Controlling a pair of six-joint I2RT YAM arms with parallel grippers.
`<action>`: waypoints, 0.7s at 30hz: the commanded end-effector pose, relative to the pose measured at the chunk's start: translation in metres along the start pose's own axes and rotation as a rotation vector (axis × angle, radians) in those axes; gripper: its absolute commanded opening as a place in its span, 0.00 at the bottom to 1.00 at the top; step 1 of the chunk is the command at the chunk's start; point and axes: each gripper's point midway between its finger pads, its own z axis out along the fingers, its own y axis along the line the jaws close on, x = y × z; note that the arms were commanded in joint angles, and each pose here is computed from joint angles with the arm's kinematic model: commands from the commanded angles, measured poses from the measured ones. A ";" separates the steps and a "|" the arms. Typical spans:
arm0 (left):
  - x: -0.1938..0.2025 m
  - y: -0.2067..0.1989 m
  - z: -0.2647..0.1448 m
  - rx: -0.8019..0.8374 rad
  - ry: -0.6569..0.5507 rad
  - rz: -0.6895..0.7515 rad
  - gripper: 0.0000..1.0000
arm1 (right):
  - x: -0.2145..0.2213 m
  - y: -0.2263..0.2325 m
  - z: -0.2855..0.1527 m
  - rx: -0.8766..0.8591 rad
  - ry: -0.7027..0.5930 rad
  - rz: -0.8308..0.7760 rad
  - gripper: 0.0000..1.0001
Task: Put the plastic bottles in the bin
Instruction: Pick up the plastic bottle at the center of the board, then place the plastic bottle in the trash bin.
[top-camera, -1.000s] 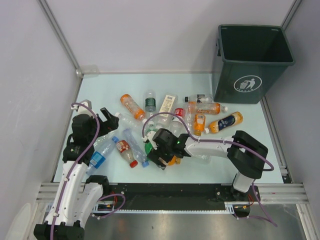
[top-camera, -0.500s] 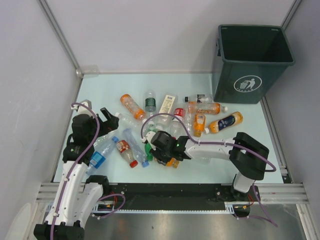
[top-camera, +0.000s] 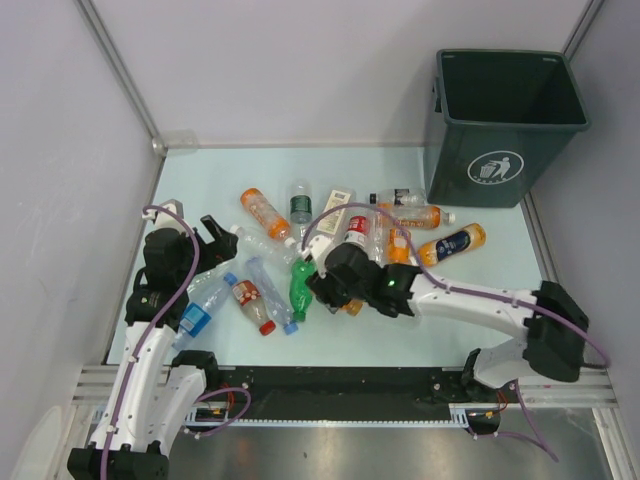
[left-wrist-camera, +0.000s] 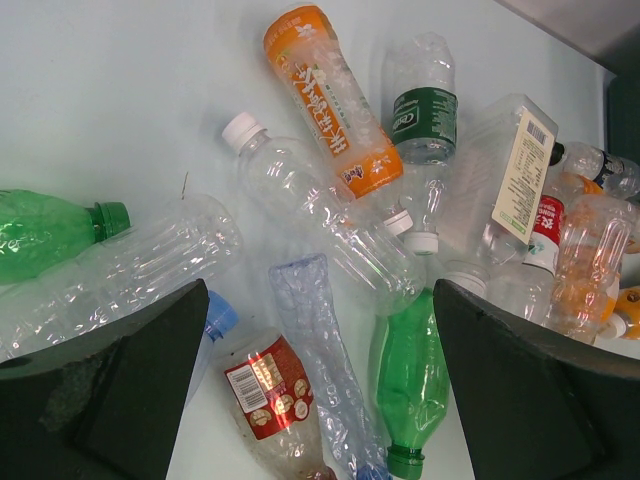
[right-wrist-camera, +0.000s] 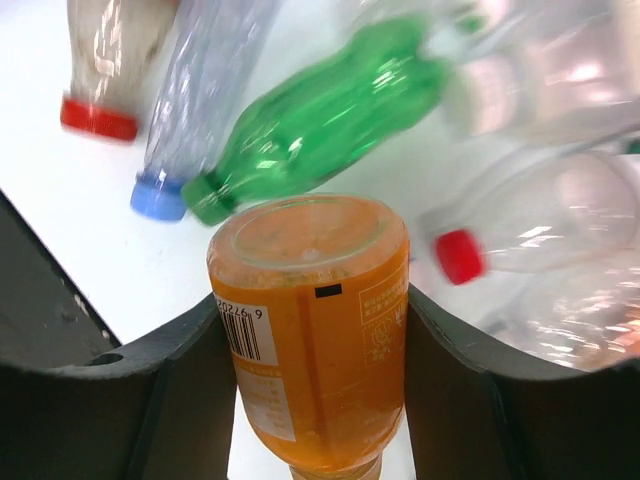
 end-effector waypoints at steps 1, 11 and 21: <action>-0.012 -0.006 -0.004 0.028 -0.033 0.018 1.00 | -0.070 -0.054 -0.052 0.113 -0.278 0.101 0.29; -0.013 -0.005 -0.004 0.022 -0.036 0.018 1.00 | -0.163 -0.185 -0.222 0.435 -0.827 0.266 0.32; -0.013 -0.005 -0.005 0.021 -0.040 0.018 1.00 | -0.177 -0.281 -0.342 0.765 -1.157 0.463 0.32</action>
